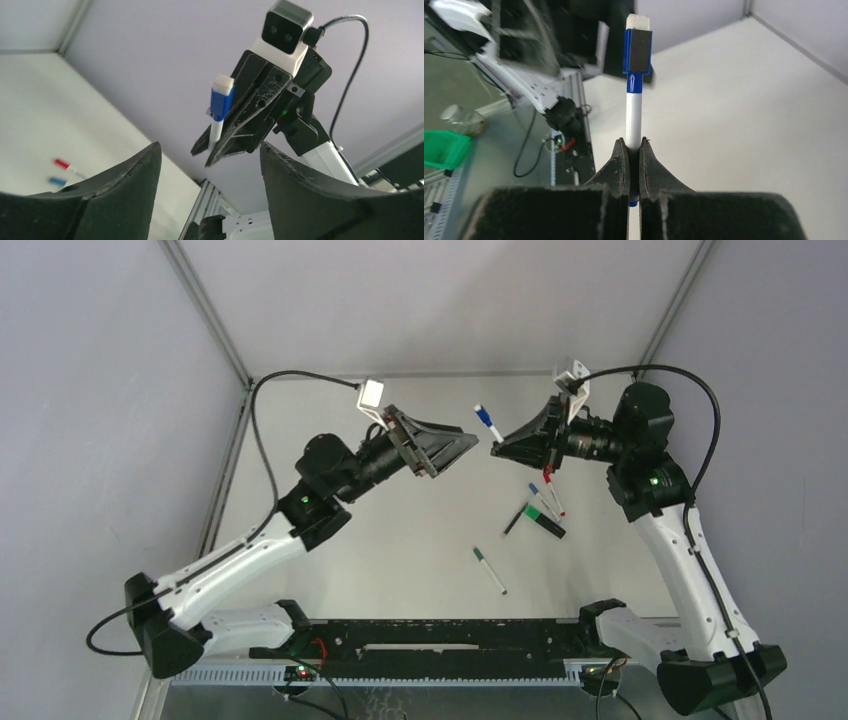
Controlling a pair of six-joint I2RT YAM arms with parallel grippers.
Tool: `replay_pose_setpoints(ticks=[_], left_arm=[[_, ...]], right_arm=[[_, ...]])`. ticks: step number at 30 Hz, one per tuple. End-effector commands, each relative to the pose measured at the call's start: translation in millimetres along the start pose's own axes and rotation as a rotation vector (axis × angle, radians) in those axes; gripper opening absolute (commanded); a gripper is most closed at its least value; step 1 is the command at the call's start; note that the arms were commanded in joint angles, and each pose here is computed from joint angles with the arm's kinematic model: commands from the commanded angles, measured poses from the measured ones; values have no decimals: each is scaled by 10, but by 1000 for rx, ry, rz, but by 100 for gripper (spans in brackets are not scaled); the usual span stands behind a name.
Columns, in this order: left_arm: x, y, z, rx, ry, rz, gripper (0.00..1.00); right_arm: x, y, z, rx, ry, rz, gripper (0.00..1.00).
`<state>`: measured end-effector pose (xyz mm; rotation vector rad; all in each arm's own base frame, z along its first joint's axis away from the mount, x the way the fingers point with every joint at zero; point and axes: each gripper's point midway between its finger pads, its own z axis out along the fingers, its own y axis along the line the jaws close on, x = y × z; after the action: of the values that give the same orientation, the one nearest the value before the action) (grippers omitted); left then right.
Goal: Insert the pens into the pen caps
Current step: Insert the pen cap onto the pen, then place the pen at the center of the board.
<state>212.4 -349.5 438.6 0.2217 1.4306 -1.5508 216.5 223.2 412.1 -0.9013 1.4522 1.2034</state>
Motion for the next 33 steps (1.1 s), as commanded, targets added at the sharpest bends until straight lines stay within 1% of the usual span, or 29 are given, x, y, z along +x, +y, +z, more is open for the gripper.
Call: replay_pose_setpoints(ticks=[1, 4, 6, 11, 16, 19, 22, 25, 26, 29, 33], left_arm=[[-181, 111, -372, -137, -43, 134, 79], [-197, 319, -620, -255, -52, 207, 85], [-197, 452, -768, -320, -61, 230, 89], [-114, 725, -982, -404, -62, 225, 89], [-35, 934, -1048, -460, -53, 213, 89], [3, 1042, -1075, -489, -43, 204, 89], [28, 1104, -1090, -504, -36, 201, 89], [48, 1151, -1104, -515, -32, 195, 89], [55, 1164, -1106, -518, -31, 192, 89], [79, 1204, -1113, -525, -24, 187, 89], [98, 1223, -1128, -527, -19, 182, 89]], right_arm=[[304, -173, -261, 106, 55, -52, 0], [721, -442, -464, 217, 139, -23, 0], [1025, -614, -606, 281, 202, 8, 0], [1811, -1012, -1009, 419, 415, 85, 0], [2507, -1107, -1309, 454, 655, 132, 0], [2879, -1120, -1455, 472, 770, 166, 1], [3162, -1118, -1558, 486, 864, 194, 3], [3387, -1132, -1652, 509, 930, 230, 4], [3448, -1116, -1626, 495, 954, 235, 4], [3576, -1131, -1593, 492, 988, 282, 6], [3641, -1186, -1557, 510, 1021, 283, 10]])
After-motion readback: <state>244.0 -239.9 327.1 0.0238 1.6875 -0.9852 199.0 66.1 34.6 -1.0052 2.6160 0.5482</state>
